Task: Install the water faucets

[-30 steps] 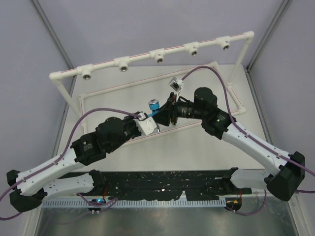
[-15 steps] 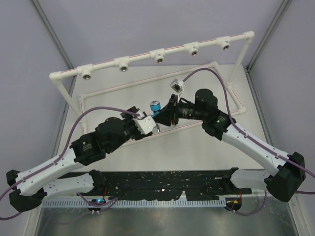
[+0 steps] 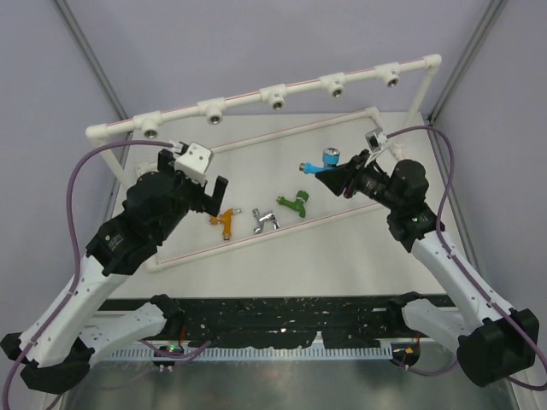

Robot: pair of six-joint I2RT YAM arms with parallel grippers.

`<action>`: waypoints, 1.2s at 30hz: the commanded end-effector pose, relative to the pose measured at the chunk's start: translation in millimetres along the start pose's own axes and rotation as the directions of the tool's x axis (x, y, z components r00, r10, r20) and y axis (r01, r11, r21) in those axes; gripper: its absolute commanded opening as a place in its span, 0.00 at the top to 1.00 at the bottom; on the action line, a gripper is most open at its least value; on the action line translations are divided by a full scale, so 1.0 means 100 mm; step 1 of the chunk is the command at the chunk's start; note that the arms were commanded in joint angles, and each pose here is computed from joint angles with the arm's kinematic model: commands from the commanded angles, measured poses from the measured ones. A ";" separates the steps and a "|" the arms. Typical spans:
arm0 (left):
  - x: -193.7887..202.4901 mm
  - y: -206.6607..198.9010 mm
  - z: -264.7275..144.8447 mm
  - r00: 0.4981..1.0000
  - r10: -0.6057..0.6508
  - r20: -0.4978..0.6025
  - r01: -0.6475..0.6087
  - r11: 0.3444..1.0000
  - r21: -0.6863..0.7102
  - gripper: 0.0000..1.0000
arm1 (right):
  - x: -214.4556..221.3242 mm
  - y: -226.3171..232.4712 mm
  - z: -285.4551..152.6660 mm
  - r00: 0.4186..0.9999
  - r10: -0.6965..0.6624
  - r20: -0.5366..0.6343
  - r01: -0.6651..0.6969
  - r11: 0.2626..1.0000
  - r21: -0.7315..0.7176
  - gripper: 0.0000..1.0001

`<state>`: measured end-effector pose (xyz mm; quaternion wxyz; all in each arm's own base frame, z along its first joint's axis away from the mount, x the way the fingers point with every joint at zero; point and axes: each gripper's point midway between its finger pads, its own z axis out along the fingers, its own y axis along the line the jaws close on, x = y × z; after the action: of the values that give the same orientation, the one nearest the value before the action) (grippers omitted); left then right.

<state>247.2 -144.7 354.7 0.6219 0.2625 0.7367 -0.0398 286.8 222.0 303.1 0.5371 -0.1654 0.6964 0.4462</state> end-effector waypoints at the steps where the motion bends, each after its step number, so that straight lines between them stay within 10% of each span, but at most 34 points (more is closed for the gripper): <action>1: 0.00 0.09 0.02 0.964 -0.259 -0.064 0.258 0.966 -0.021 0.00 | -0.45 -0.19 -0.22 0.968 -0.189 0.166 0.167 0.976 0.141 0.95; 8: -0.22 0.56 0.03 0.866 -0.492 -0.090 0.468 0.860 -0.205 0.04 | -0.74 -0.60 -0.51 0.915 -0.306 0.263 0.199 0.909 0.366 0.95; 21: -0.22 1.22 -0.17 0.845 -0.530 -0.077 0.435 0.763 -0.478 0.00 | -0.99 -0.76 -0.71 0.863 -0.397 0.314 0.203 0.839 0.504 0.95; 36: -0.30 1.63 0.22 0.827 -0.562 -0.031 0.484 0.739 -0.468 0.02 | -1.02 -0.81 -0.74 0.853 -0.408 0.327 0.194 0.827 0.527 0.95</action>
<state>318.1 -16.0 401.4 0.5375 -0.1111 0.8359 -0.0079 341.1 102.2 325.1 0.7205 -0.0413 0.6607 0.2065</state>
